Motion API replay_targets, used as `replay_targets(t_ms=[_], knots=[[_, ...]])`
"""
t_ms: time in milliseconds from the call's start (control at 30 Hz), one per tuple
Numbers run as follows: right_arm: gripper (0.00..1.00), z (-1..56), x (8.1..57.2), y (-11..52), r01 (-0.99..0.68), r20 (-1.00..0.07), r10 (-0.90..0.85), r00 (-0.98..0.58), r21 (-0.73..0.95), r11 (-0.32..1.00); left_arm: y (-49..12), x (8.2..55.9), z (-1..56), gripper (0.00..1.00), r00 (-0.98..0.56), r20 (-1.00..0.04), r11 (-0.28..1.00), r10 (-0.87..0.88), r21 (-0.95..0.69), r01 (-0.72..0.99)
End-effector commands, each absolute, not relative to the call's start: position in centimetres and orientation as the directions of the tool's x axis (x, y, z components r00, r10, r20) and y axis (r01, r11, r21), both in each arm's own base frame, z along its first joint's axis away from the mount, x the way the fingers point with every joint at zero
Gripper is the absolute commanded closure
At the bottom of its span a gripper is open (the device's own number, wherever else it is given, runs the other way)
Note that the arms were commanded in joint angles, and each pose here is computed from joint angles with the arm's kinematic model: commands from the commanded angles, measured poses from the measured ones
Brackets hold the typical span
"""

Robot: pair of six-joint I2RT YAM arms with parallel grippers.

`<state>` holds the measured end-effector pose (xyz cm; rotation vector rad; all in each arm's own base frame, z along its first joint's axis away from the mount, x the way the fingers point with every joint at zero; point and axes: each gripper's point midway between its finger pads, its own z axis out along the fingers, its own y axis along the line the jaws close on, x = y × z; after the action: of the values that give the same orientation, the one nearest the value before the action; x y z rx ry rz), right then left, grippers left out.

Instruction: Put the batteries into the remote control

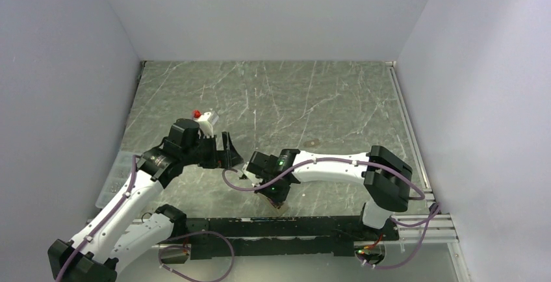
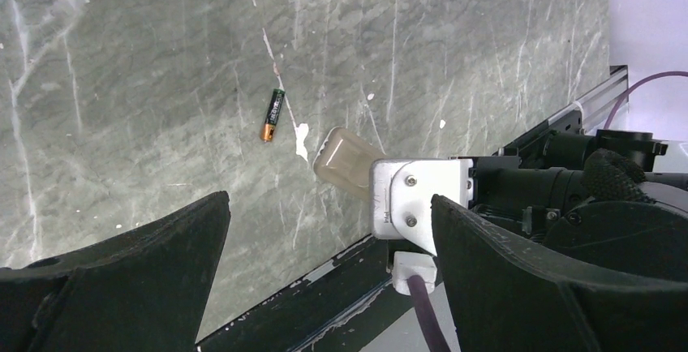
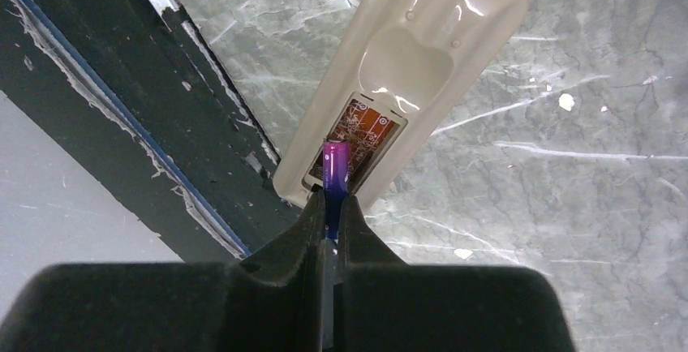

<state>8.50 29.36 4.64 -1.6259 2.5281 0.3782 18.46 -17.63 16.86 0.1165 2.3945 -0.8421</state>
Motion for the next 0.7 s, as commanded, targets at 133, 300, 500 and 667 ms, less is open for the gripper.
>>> replay_targets(t_ms=[133,300,500,667], knots=[[1.0,6.1,8.9,30.4,-0.875,-0.27,-0.832,-0.484,0.15,0.46,-19.3,18.0,15.8,0.01,-0.849,-0.521,0.735,-0.087,-0.609,0.298],[1.0,6.9,8.9,30.5,-0.868,-0.311,-0.811,-0.496,0.157,0.47,-19.9,18.1,15.2,0.01,-0.864,-0.498,0.72,-0.075,-0.626,0.299],[1.0,7.4,9.0,30.2,-0.863,-0.325,-0.8,-0.504,0.15,0.482,-20.6,18.1,14.8,0.01,-0.88,-0.471,0.699,-0.064,-0.65,0.297],[1.0,8.0,8.9,29.9,-0.856,-0.351,-0.783,-0.514,0.155,0.493,-21.2,18.0,14.1,0.01,-0.896,-0.44,0.677,-0.061,-0.678,0.286]])
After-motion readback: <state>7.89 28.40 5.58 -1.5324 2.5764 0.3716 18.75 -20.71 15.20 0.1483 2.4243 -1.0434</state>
